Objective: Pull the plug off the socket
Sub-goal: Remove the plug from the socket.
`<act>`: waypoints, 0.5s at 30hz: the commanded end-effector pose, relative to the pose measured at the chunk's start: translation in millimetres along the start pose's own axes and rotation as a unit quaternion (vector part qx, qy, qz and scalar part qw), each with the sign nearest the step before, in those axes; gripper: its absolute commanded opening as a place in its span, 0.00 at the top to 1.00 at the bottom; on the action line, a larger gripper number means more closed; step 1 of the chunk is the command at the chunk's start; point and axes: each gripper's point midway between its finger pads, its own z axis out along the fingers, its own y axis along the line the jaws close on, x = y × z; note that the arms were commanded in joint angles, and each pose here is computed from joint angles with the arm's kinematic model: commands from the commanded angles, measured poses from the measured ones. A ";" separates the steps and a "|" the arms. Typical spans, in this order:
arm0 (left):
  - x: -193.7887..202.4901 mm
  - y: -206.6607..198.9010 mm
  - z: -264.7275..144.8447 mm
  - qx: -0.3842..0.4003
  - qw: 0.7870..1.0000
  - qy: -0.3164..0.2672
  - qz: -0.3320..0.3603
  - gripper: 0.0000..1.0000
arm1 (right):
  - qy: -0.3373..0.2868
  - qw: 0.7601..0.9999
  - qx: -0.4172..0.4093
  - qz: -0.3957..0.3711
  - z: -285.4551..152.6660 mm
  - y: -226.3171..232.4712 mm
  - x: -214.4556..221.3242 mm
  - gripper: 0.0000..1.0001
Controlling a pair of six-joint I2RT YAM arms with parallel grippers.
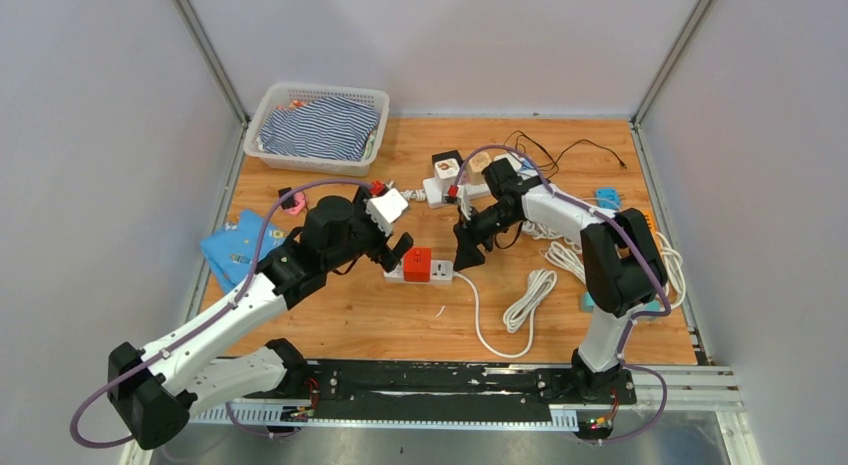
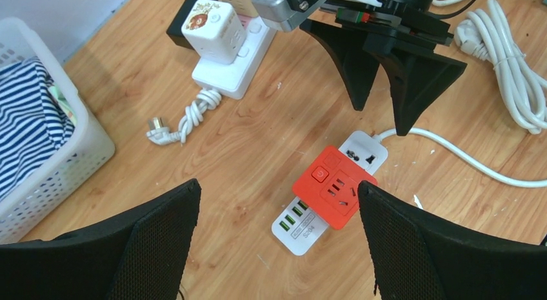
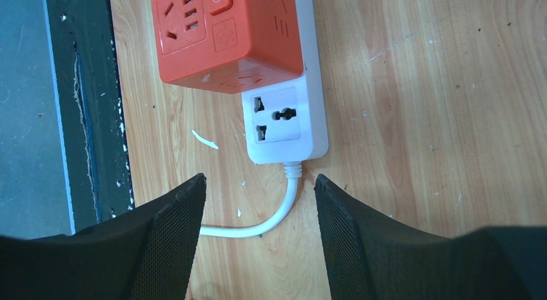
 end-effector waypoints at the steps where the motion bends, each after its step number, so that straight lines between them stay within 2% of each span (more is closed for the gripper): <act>1: 5.3 0.5 6.2 -0.007 1.000 0.015 -0.015 0.07 | 0.015 1.000 -0.003 0.004 4.9 -0.5 2.2 0.35; 6: 13.8 -3.6 19.1 -0.006 0.998 0.026 -0.048 0.08 | 0.019 1.000 0.000 0.010 6.1 -3.7 4.0 0.35; 9: 21.5 -13.8 29.9 0.008 0.997 0.044 -0.063 0.01 | 0.024 0.999 0.004 0.020 7.9 -7.0 6.4 0.35; 15: 33.6 -21.1 36.4 0.022 0.997 0.064 -0.048 0.00 | 0.028 0.999 0.003 0.035 11.1 -10.5 8.2 0.35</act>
